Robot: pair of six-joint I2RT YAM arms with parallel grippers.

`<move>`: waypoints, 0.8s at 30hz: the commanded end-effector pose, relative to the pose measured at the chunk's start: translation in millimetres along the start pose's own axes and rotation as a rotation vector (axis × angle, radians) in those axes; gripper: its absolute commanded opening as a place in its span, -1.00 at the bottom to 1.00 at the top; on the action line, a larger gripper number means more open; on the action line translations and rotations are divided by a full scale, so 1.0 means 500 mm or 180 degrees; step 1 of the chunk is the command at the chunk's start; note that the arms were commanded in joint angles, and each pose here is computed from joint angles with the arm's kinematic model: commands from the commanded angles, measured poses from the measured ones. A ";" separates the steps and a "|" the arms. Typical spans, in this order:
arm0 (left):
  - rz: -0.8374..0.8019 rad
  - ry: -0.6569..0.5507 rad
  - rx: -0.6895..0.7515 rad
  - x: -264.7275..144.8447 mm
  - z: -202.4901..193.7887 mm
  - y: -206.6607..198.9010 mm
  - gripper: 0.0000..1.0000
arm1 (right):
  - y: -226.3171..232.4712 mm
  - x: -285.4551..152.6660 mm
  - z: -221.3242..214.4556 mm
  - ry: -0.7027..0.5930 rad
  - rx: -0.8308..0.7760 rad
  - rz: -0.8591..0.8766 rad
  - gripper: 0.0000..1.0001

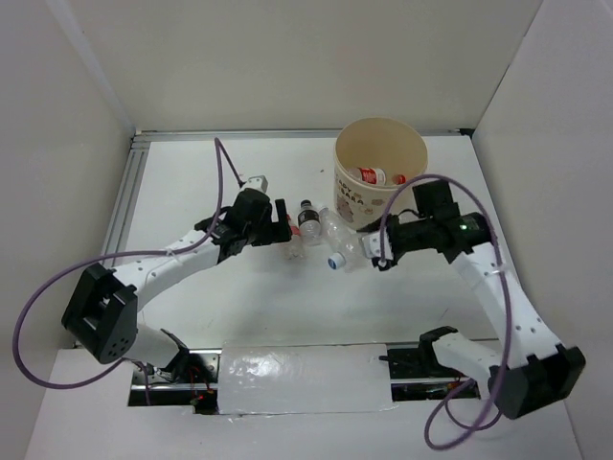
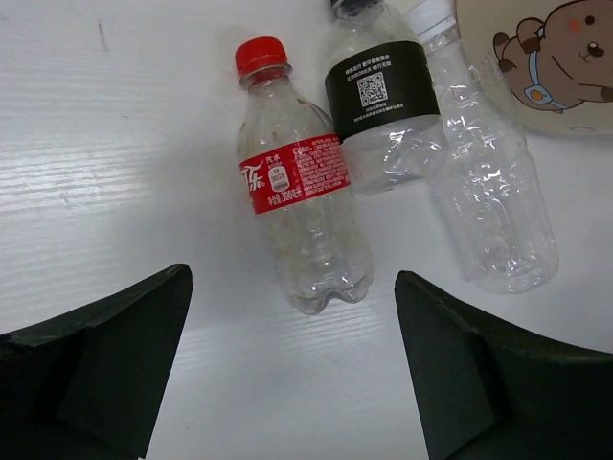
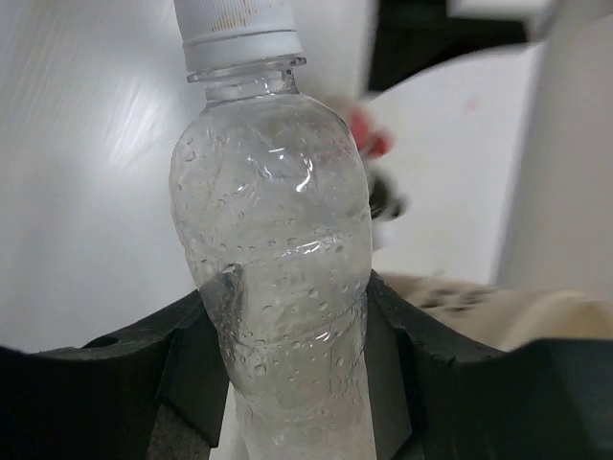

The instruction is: Put the plastic bottles in the bin

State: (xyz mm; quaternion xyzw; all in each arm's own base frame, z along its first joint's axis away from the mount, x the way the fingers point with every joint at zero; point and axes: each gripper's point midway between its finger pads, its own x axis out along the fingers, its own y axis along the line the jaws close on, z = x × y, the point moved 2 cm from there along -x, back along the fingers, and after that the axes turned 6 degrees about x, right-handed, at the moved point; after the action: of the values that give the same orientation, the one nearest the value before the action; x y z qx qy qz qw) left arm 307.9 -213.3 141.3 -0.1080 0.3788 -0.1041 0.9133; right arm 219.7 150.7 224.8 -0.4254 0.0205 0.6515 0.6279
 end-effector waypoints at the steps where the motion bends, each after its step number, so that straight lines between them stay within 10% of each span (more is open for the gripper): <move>1: -0.0249 0.0051 -0.0169 0.015 -0.004 -0.041 0.99 | -0.069 -0.059 0.177 -0.0807 0.0350 -0.0343 -0.61; 7: -0.0358 0.0137 -0.0172 0.054 -0.028 -0.060 0.99 | -0.296 -0.175 0.301 -0.1451 0.0507 -0.1720 -0.50; 12: -0.0308 0.0253 -0.0066 0.088 -0.051 -0.061 0.99 | -0.420 -0.157 0.171 -0.1127 0.0781 -0.2140 -0.35; 20: -0.0100 0.0391 0.0056 0.120 -0.089 -0.037 0.93 | -0.452 -0.154 -0.021 -0.0877 0.1623 -0.2053 1.00; 24: -0.0094 0.0404 0.0093 0.129 -0.102 -0.030 0.76 | -0.424 -0.177 0.007 -0.1014 0.1695 -0.1925 1.00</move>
State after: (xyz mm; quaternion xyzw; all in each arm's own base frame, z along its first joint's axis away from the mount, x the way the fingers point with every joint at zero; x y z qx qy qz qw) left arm 306.7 -246.6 65.8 -0.0970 0.4533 -0.1213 0.8777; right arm 411.4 119.1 320.0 -0.1303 0.0365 0.4435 0.8860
